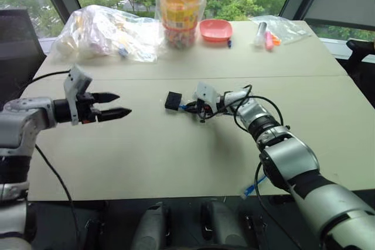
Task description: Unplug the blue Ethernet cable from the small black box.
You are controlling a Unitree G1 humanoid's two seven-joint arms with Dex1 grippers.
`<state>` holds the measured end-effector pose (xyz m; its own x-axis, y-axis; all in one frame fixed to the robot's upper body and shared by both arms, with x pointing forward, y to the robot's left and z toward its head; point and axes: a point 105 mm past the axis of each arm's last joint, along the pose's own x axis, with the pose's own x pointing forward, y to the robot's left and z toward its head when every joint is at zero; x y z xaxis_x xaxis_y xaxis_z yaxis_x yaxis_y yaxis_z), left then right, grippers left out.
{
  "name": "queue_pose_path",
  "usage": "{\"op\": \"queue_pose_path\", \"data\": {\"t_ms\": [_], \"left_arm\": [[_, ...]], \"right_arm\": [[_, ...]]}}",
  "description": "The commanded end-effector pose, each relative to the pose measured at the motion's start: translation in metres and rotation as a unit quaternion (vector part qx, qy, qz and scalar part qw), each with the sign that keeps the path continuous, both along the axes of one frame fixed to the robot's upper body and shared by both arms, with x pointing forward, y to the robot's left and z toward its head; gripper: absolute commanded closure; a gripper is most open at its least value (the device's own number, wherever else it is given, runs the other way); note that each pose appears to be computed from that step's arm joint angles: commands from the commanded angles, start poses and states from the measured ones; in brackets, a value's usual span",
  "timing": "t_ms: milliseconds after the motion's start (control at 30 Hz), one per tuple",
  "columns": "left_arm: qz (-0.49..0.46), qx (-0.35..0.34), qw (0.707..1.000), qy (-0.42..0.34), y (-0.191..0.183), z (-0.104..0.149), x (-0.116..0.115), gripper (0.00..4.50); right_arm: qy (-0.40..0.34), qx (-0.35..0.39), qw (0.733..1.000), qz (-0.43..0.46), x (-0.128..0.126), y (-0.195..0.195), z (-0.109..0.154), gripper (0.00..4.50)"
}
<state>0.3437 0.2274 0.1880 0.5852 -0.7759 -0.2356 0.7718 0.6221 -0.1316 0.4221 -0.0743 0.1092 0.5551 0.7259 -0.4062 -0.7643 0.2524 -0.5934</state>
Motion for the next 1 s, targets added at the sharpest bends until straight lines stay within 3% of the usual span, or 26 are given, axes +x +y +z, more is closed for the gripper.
{"op": "queue_pose_path", "data": {"t_ms": [33,267,433,700,733,800,1000], "left_arm": [[-0.026,-0.049,0.998,0.008,-0.016,0.001,0.022,0.00],[-0.104,-0.110,0.988,0.029,-0.065,0.011,0.052,0.00],[-0.156,-0.145,0.976,0.039,-0.095,0.021,0.058,0.00],[-0.180,-0.139,0.973,0.031,-0.119,0.028,0.063,0.00],[-0.182,-0.140,0.973,0.031,-0.120,0.029,0.062,0.54],[-0.194,-0.143,0.970,0.033,-0.123,0.030,0.060,1.14],[-0.211,-0.137,0.967,0.038,-0.122,0.029,0.056,3.50]], "right_arm": [[-0.219,-0.007,0.975,0.032,-0.002,-0.003,0.057,4.45],[-0.335,-0.024,0.940,0.069,-0.024,0.002,0.083,4.45],[-0.353,-0.029,0.932,0.074,-0.030,0.008,0.090,4.45],[-0.358,-0.032,0.930,0.075,-0.036,0.009,0.089,4.45],[-0.358,-0.033,0.930,0.076,-0.037,0.009,0.089,4.50],[-0.358,-0.034,0.930,0.077,-0.039,0.010,0.088,4.50],[-0.356,-0.038,0.931,0.077,-0.040,0.010,0.085,4.50]]}}
